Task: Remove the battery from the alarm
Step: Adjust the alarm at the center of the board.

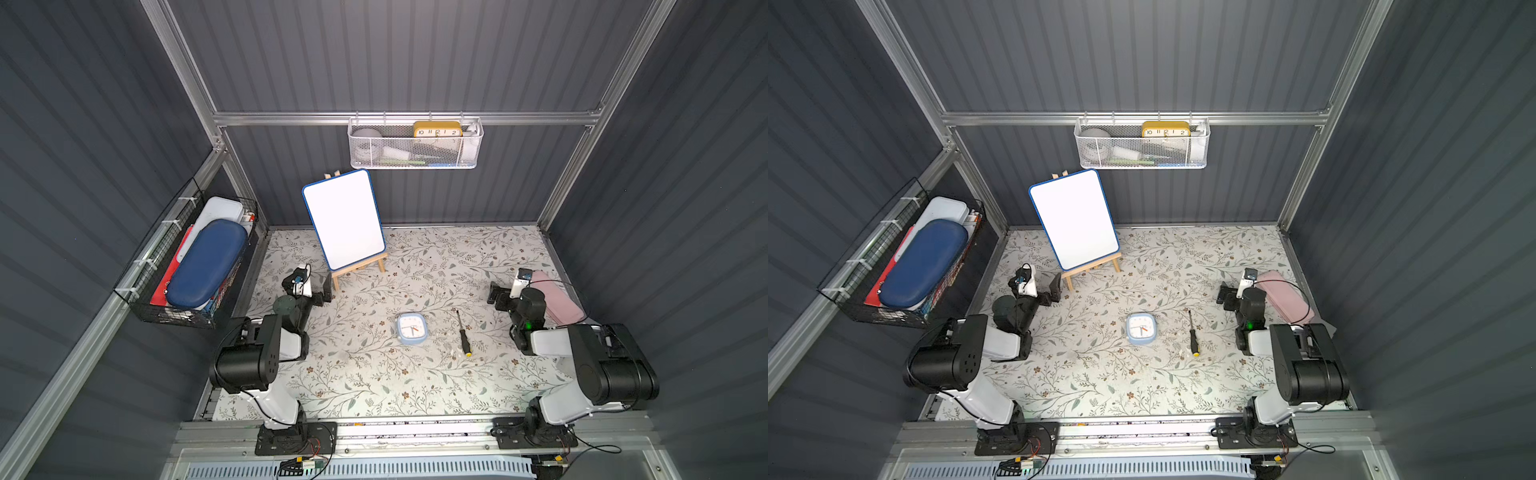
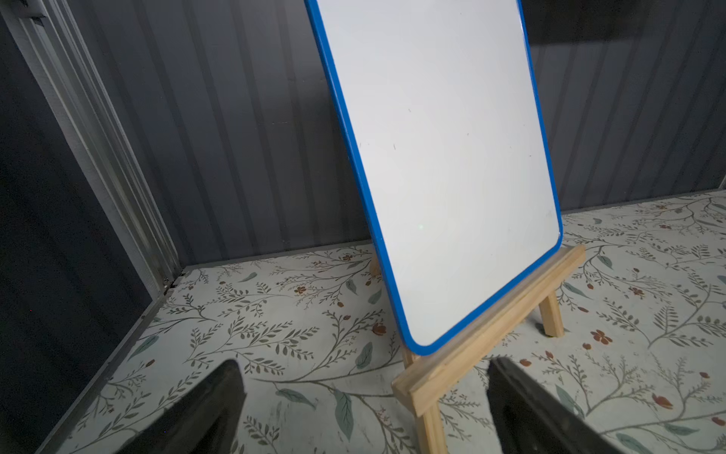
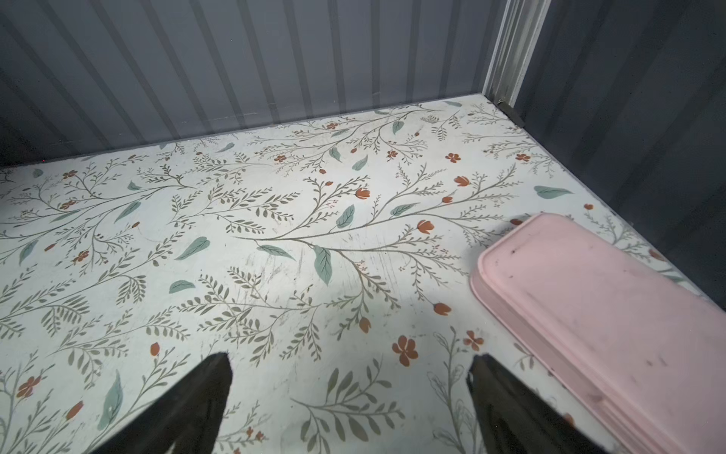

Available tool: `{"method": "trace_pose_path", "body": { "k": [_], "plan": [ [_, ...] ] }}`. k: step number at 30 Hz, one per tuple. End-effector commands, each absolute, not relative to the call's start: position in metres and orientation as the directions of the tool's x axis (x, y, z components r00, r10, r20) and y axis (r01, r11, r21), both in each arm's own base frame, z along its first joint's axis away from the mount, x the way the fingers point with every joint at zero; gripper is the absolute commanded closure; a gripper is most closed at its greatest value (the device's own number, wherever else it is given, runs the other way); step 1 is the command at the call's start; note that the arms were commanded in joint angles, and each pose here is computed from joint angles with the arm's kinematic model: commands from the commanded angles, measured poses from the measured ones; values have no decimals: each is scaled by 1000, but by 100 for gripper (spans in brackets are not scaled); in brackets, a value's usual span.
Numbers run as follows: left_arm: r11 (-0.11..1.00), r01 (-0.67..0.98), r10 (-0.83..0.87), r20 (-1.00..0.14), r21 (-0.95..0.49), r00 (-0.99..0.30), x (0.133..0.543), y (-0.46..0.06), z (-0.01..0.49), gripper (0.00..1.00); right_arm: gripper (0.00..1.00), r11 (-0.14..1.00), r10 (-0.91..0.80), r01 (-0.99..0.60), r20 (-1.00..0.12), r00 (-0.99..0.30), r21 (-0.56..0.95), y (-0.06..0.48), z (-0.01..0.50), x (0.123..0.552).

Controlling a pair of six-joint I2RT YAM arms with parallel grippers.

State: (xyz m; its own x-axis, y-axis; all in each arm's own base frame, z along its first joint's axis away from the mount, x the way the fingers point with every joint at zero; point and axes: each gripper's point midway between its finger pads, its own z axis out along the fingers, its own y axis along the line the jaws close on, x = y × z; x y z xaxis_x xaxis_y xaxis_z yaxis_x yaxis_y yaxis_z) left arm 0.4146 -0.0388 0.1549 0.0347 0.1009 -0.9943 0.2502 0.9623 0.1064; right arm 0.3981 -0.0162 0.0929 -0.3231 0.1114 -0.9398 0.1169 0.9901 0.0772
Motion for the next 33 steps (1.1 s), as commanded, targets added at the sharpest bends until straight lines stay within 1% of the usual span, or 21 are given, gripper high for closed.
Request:
{"method": "trace_pose_path", "body": {
  "k": [1,22,24,25,27,28,30,31,33],
  "plan": [
    [963,251,94,-995,102,42,417,-41,159,1,1,987,125,134,-942,-311,86,-20,95,400],
    [962,254,93,-995,102,48,415,-41,160,1,1,990,111,118,-948,-299,79,-18,98,399],
    [962,250,95,-994,108,62,417,-41,170,1,1,990,90,128,-944,-318,51,-16,107,400],
    [966,237,93,-995,100,41,421,-38,173,1,1,989,86,145,-941,-328,40,-18,116,401],
    [977,198,89,-996,84,-19,434,-31,183,0,1,991,68,131,-915,-398,17,-12,129,399],
    [983,171,80,-996,72,-40,439,-28,189,0,1,990,50,138,-913,-405,-7,-9,139,398],
    [992,124,46,-998,39,-52,444,-25,211,1,1,977,61,213,-916,-398,-27,-10,162,399],
    [991,125,47,-998,41,-44,443,-29,223,0,1,974,87,228,-914,-397,-6,-6,170,400],
    [986,145,79,-997,80,10,439,-48,256,1,1,968,183,236,-875,-448,82,4,185,400]
  ]
}}
